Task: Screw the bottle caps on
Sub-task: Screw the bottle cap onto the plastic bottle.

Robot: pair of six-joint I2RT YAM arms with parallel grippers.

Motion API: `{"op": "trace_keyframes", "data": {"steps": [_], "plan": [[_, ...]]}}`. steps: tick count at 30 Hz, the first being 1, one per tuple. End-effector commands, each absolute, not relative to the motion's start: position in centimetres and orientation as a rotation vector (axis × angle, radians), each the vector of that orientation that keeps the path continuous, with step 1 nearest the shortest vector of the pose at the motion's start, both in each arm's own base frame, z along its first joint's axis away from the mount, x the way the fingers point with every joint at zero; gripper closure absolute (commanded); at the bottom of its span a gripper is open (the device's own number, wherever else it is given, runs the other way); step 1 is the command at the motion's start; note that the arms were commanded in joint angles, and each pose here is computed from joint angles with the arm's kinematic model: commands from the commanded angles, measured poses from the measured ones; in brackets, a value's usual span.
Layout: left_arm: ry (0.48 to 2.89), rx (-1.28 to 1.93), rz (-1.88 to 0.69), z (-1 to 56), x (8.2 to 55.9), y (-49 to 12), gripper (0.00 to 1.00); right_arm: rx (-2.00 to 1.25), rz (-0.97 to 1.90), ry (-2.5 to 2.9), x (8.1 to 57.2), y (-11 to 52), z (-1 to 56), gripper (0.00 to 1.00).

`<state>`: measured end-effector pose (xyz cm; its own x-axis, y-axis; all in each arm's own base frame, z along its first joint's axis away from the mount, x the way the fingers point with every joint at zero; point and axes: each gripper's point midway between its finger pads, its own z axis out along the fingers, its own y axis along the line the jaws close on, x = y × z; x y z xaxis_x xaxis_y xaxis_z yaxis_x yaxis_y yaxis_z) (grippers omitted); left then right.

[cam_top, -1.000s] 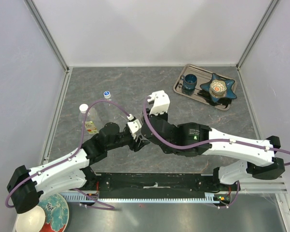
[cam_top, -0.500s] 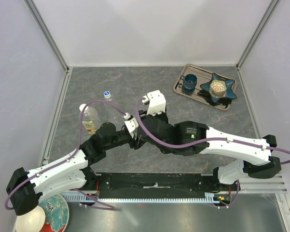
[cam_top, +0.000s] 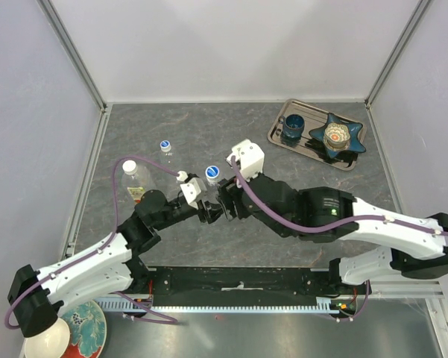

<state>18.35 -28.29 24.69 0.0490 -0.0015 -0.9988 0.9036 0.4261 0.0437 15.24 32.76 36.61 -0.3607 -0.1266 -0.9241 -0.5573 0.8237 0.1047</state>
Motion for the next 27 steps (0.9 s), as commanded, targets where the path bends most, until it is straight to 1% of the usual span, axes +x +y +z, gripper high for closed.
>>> {"op": "trace_keyframes", "data": {"steps": [1,6,9,10,11,13,16,17,20,23,27], "plan": [[1.153,0.753,-0.896,31.9,18.6,-27.7,0.98,-0.705,0.613,1.847,12.8,31.1,38.4,0.34],[1.152,0.762,-0.906,31.9,18.4,-27.7,0.98,-0.857,0.725,1.742,10.6,29.7,40.0,0.3],[1.147,0.801,-0.946,31.8,17.6,-28.1,0.98,-0.887,0.799,1.634,9.8,28.5,42.2,0.24],[1.145,0.815,-0.966,31.8,17.3,-28.3,0.98,-0.875,0.791,1.577,10.1,27.7,43.5,0.2],[1.145,0.836,-0.99,31.6,16.8,-28.5,0.98,-0.875,0.775,1.55,10.3,27.3,44.1,0.18],[1.135,0.934,-1.09,31.1,14.8,-29.3,0.98,-0.898,0.763,1.466,10.3,26.9,45.7,0.11],[1.093,1.106,-1.242,30.5,11.3,-30.3,0.98,-1.008,0.799,1.343,9.0,27.7,47.1,0.05],[1.043,1.183,-1.296,30.8,9.7,-30.4,0.98,-1.039,0.815,1.315,8.6,27.9,47.4,0.04],[0.981,1.301,-1.376,30.7,7.4,-30.7,0.98,-1.162,0.877,1.207,6.6,28.8,48.1,0.02],[0.954,1.354,-1.416,30.9,6.5,-31.1,0.98,-1.249,0.933,1.117,5.0,29.4,49.1,0.02],[0.941,1.408,-1.444,30.5,5.7,-31.4,0.98,-1.28,0.974,1.041,4.2,29.7,51.1,0.02]]}}
